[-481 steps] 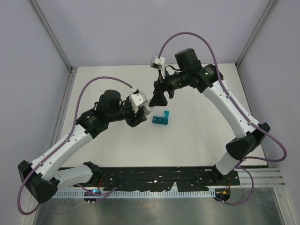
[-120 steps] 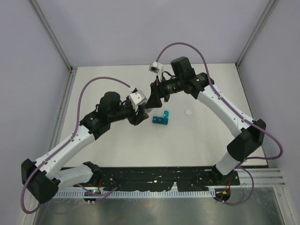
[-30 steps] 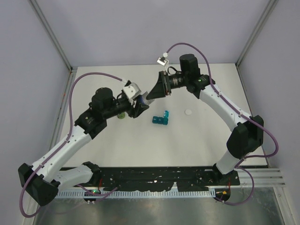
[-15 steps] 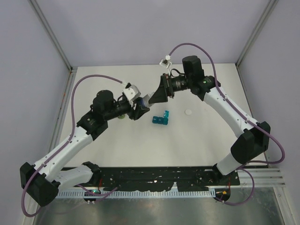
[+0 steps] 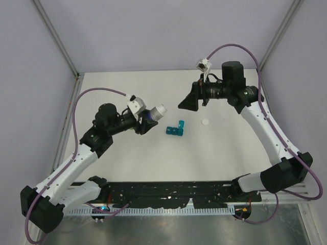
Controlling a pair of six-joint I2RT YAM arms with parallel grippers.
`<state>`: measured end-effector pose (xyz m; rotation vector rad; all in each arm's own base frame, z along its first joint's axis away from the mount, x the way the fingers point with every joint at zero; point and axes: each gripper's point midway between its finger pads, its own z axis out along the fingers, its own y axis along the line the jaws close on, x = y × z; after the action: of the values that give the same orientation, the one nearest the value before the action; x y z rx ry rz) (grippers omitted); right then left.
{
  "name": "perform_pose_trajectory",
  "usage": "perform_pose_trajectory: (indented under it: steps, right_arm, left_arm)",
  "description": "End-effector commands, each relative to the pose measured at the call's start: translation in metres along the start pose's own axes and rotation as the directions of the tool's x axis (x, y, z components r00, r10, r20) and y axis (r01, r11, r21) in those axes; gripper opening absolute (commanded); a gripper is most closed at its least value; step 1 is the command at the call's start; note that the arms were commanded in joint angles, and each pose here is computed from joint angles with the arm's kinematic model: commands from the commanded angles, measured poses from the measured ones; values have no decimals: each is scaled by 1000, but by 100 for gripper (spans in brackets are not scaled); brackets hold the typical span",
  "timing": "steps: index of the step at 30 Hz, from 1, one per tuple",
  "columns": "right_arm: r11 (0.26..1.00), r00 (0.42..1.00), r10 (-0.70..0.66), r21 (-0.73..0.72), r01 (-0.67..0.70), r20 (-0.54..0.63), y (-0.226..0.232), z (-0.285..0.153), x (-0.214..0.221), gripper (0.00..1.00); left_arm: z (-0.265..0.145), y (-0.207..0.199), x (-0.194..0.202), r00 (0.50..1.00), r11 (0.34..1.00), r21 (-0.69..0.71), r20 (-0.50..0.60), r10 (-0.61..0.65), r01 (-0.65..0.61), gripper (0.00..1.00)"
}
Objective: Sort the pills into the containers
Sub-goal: Pour the pill into the pill container.
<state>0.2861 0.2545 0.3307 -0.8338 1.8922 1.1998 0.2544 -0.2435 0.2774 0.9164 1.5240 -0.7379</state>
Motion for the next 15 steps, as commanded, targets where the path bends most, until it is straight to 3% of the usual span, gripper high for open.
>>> perform_pose_trajectory:
  steps: [1, 4, 15]
  right_arm:
    - [990, 998, -62, 124, 61, 6, -18, -19, 10, 95]
    - [975, 999, -45, 217, 43, 6, -33, -27, 18, 95]
    - [934, 991, -41, 347, 82, -124, -79, -26, 61, 95]
  left_arm:
    - [-8, -4, -25, 994, 999, 22, 102, 36, -38, 0]
    - [-11, -6, -23, 994, 999, 31, 106, 40, -43, 0]
    - [-11, -16, 6, 997, 997, 71, 70, 25, -30, 0]
